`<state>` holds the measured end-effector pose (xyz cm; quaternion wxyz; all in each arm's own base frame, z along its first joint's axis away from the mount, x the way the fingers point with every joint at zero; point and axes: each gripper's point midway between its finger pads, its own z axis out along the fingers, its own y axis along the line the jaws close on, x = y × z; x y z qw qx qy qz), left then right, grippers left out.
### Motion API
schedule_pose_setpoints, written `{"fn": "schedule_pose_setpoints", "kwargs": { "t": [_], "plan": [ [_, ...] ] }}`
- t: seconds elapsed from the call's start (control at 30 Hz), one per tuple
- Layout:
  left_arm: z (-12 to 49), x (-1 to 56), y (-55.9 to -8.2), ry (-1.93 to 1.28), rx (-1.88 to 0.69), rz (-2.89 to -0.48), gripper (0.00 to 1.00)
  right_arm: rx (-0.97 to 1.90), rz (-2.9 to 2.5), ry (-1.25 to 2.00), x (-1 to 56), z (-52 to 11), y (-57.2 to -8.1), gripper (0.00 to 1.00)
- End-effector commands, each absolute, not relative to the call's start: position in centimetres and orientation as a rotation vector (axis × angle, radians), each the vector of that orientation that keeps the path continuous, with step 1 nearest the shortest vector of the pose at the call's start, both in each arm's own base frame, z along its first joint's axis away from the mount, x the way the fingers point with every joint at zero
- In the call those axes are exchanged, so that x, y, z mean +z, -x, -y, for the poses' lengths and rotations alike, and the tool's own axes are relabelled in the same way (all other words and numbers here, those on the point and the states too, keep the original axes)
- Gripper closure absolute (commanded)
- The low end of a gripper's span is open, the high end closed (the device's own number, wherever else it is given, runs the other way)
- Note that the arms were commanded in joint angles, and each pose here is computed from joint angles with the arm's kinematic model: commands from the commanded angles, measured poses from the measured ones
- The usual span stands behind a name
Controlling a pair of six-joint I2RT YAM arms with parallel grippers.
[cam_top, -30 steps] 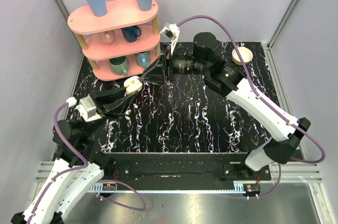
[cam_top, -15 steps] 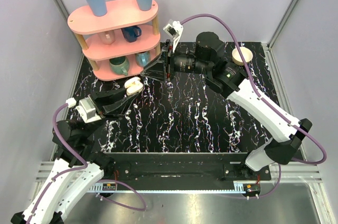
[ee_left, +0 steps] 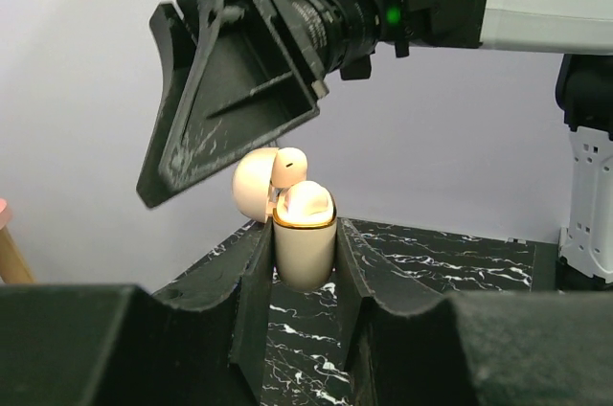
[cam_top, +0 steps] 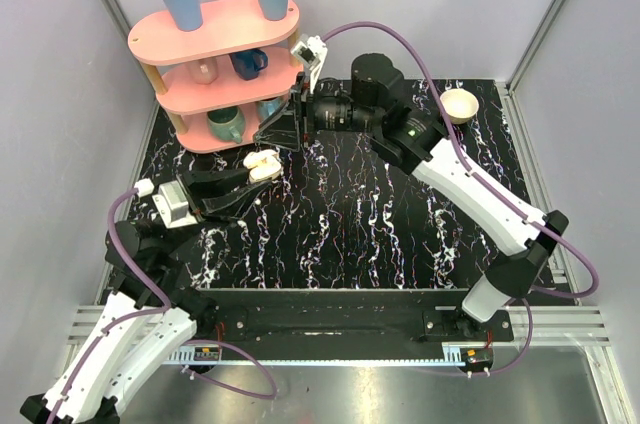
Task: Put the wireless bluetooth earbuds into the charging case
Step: Close the charging case with the earbuds.
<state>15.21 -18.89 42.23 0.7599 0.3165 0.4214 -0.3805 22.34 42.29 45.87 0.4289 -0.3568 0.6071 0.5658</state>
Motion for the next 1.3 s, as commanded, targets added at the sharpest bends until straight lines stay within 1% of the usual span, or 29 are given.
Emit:
{"fn": "schedule_pose_setpoints", "kwargs": {
  "t": [0.0,0.53,0.8,1.0,1.27],
  "plan": [
    [18.9,44.1,-14.1,-0.705,-0.843,-0.831,1.00,1.444,-1.482,0.926,47.0,-42.4,-21.5,0.57],
    [19.2,43.4,-15.6,-0.671,-0.844,-0.879,1.00,1.366,-1.461,0.995,46.6,-41.4,-19.1,0.57],
    [19.3,43.3,-15.7,-0.671,-0.851,-0.889,1.00,1.316,-1.457,0.973,46.8,-41.1,-19.8,0.57],
    [19.6,42.9,-15.4,-0.692,-0.873,-0.897,1.00,1.245,-1.430,0.923,47.8,-40.7,-21.0,0.54],
    [19.9,42.1,-15.0,-0.722,-0.889,-0.908,1.00,1.258,-1.443,0.917,48.1,-41.4,-21.4,0.53]
  ]
}}
